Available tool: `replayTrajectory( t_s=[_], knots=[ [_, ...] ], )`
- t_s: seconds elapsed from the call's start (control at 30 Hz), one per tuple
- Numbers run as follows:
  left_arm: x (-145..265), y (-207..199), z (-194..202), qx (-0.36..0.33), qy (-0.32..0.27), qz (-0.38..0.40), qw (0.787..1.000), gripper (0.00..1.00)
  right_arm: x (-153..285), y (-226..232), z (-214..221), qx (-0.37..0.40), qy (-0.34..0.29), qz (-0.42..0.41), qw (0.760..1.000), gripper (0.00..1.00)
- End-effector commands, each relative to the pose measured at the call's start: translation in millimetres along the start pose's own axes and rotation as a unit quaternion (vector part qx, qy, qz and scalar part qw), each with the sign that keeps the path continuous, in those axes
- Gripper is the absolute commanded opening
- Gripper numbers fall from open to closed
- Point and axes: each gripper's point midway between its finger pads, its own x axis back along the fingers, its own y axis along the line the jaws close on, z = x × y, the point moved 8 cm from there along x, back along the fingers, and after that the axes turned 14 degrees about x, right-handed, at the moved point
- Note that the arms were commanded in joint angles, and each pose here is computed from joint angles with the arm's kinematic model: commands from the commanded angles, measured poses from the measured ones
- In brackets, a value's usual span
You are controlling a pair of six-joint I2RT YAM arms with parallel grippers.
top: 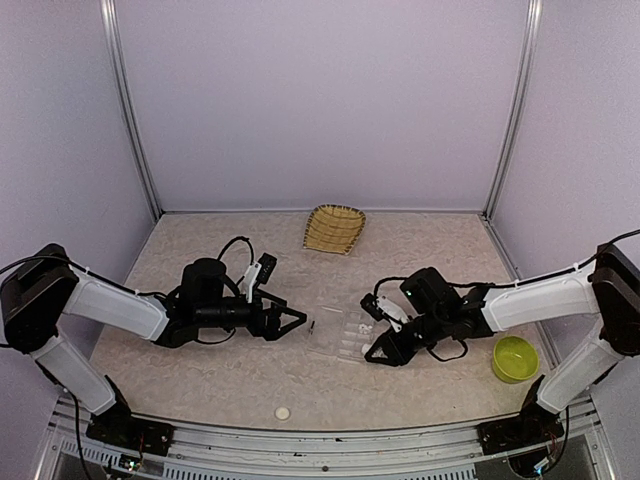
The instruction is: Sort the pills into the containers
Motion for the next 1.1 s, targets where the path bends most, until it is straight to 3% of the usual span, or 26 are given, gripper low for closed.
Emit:
replayTrajectory(
  t_s=[0.0,1.07],
  knots=[
    [-3.5,-2.5,-4.9,-0.007,0.000,0.007,1.000,0.99,-0.8,2.8,-6.3,0.008,0.005,-0.006,1.000,0.07],
    [-3.6,-2.3,-4.8,-0.008,0.001,0.006,1.000,0.99,-10.7,0.9,-5.0,0.007,0.057,0.000,0.998,0.07]
  ],
)
